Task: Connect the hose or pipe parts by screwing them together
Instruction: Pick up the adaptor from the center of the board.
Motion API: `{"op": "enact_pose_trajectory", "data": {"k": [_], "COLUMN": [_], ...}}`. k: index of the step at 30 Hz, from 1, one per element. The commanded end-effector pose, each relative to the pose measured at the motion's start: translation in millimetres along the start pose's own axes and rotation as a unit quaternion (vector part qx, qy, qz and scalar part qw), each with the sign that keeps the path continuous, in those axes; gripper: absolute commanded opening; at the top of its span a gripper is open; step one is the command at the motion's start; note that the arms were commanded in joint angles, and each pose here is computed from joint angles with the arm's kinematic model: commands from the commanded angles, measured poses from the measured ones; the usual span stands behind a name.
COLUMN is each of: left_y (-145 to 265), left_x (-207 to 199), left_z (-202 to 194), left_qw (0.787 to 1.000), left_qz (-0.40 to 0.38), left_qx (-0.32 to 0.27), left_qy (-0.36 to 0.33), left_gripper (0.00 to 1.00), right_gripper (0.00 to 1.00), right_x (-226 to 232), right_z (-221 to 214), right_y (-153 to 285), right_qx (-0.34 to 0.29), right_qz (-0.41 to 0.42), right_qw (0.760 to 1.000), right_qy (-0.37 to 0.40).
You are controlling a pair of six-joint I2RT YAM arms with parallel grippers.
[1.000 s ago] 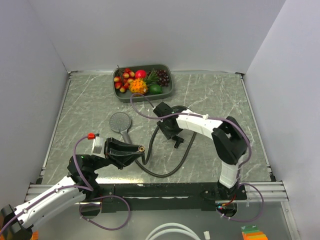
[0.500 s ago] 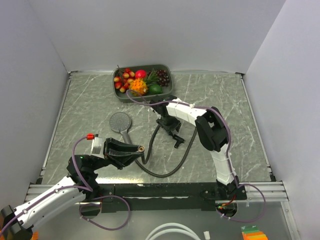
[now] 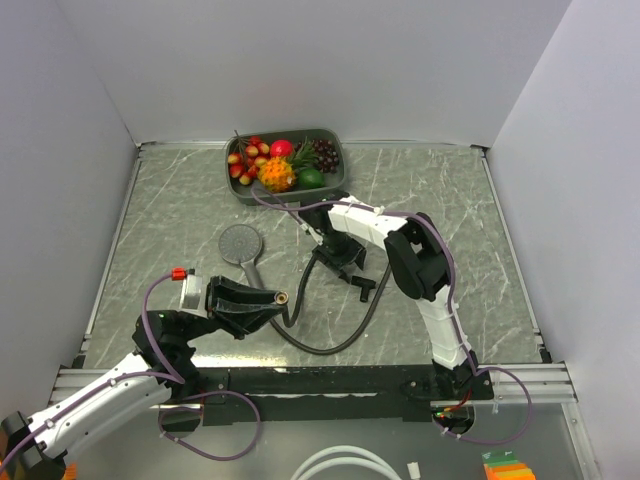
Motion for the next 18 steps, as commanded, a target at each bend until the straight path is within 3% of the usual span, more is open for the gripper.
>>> {"op": "enact_pose_trajectory", "data": {"k": [1, 3, 9, 16, 18], "left_y": [-3.7, -3.5, -2.4, -2.2, -2.0], "left_x": [-8.3, -9.0, -9.8, -10.4, -10.3], "left_z": [16.4, 16.8, 17.3, 18.3, 17.8], "left_qw": [0.999, 0.999, 0.999, 0.998, 0.998], "left_qz": [-0.027, -0.029, -0.033, -0.036, -0.036], "left_qx": [-0.029, -0.029, -0.030, -0.031, -0.030], "left_qy": [-0.025, -0.025, -0.029, -0.032, -0.031], "left_gripper": [0.01, 0.01, 0.01, 0.01, 0.01], "right_gripper": [0.66, 0.71, 0.74, 0.71, 0.64], "right_x": [-5.6, -7.4, -8.5, -7.0, -5.5], "right_z": [-0.8, -3.2, -17.6, -28.5, -27.7], "right_y": [24.5, 29.7, 30.2, 15.4, 11.7], "right_qx": [-0.015, -0.020, -0.020, -0.006, -0.002], "right_qz": [-0.011, -0.015, -0.007, 0.012, 0.019], "right_qw": [1.000, 1.000, 0.998, 0.998, 0.998], "right_qy": [0.011, 0.019, 0.051, 0.057, 0.057]}}
Point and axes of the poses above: each gripper's point midway between its finger pads, its own y axis back along the fingers, its own x axis along the line the jaws close on, z = x × y, the point moved 10 cm from there along y, back along the fingers, and after that the axes turned 5 degrees about y, right-handed, at the moved point
